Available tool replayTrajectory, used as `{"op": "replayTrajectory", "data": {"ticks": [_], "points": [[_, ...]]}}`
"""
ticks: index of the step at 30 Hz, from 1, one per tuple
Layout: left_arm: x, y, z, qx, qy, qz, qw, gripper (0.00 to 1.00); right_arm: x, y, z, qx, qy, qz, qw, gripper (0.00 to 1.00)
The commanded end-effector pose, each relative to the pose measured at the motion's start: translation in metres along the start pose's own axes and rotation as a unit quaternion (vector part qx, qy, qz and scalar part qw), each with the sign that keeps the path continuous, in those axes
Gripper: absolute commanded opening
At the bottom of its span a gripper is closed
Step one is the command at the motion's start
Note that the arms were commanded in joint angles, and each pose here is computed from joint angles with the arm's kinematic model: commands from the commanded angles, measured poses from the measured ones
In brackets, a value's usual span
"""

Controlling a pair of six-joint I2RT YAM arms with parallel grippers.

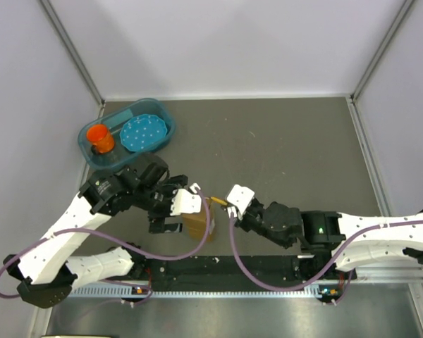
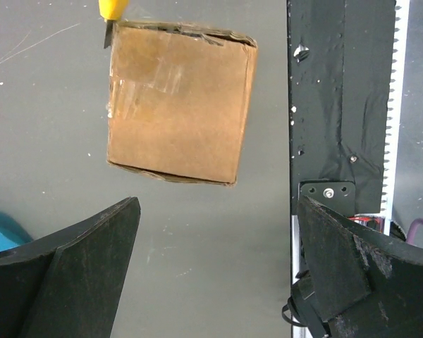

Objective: Unpack the express box
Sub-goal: Cut the express box at the center of the board.

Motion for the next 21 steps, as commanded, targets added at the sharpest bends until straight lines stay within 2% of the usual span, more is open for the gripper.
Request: {"op": "replayTrajectory", "data": {"ticks": [1, 5, 12, 17, 21], "points": [[-0.016, -0.004, -0.005, 0.006, -0.035, -0.025, 0.999, 0.99, 0.006, 0.013, -0.004, -0.023, 0.039, 0.038, 0.998, 0.00], [-0.016, -0.003, -0.003, 0.000, -0.040, -0.025, 0.999, 0.99, 0.009, -0.005, -0.013, -0.007, 0.047, 0.057, 0.997, 0.00], [-0.018, -0.005, 0.001, 0.016, -0.058, -0.050, 0.997, 0.99, 0.008, -0.020, -0.015, 0.030, 0.031, 0.029, 0.999, 0.00], [-0.025, -0.002, 0.015, -0.009, -0.108, -0.071, 0.992, 0.99, 0.011, -0.024, -0.015, 0.036, 0.038, 0.043, 0.998, 0.00], [-0.019, 0.005, 0.020, -0.026, -0.109, -0.065, 0.992, 0.99, 0.013, -0.025, -0.013, 0.041, 0.040, 0.039, 0.998, 0.00]]}}
Point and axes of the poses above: each gripper's point midway between its finger pads, its own z axis out along the fingers, its own x axis along the line the jaws close on, y = z × x, the point moved 7 cm from there along -z, back along the fingers, and after that the axes turned 4 degrees about z, right-handed, at the moved point
